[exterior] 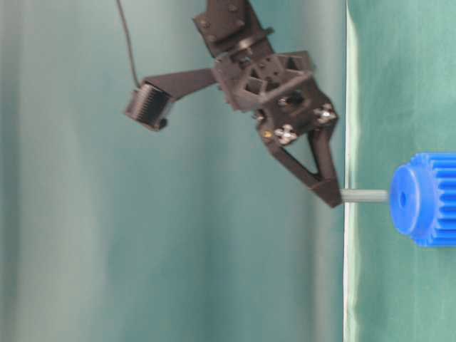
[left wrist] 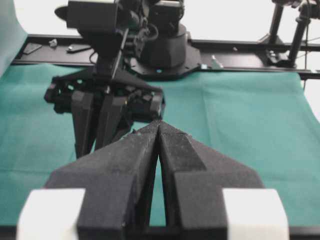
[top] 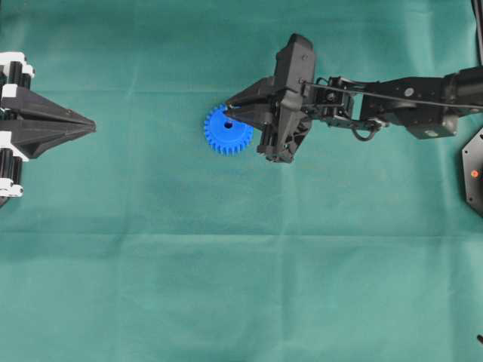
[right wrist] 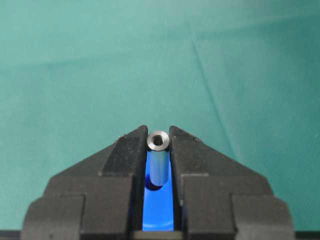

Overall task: Insert the shaft placed at a random location into the center hole of the medium gear at another random location.
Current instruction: 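Align the shaft with the gear's center hole and push it down, then open the right gripper and retract it up and right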

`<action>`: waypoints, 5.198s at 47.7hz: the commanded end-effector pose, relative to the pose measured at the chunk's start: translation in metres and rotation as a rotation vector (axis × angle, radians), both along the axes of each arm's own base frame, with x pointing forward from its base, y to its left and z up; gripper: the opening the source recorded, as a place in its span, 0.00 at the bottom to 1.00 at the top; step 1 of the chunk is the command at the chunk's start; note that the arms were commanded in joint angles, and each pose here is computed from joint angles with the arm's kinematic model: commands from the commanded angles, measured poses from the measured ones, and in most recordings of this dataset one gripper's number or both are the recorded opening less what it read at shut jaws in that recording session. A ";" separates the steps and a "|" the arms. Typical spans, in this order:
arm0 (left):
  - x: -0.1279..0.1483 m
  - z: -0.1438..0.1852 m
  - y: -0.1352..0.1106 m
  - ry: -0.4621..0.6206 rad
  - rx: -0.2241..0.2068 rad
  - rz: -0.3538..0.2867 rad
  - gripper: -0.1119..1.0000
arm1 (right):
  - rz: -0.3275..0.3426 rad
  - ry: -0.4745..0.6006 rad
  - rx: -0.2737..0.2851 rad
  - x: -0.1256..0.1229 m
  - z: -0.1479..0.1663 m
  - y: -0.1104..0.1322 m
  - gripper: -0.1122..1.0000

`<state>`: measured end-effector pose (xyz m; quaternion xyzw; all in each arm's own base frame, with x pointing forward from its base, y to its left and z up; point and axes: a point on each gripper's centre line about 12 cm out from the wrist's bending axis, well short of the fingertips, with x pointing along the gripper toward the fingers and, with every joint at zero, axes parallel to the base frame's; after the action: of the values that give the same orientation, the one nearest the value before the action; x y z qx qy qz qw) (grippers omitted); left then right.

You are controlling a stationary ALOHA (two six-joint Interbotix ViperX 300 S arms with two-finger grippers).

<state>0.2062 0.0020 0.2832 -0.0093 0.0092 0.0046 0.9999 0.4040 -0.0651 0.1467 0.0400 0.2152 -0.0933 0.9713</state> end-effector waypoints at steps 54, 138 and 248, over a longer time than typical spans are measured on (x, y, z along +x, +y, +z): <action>0.002 0.005 0.001 -0.008 0.002 0.002 0.10 | 0.002 -0.093 -0.017 0.006 0.027 0.001 0.22; 0.002 0.004 0.001 0.000 0.003 0.002 0.10 | -0.014 0.015 0.015 0.018 -0.029 -0.001 0.23; 0.002 0.005 0.001 0.000 0.003 0.003 0.10 | -0.001 -0.029 0.001 -0.079 0.041 0.013 0.84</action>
<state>0.2062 0.0024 0.2810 -0.0094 0.0184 0.0056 0.9998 0.3228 -0.0526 0.1771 0.0476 0.2176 -0.0946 0.9703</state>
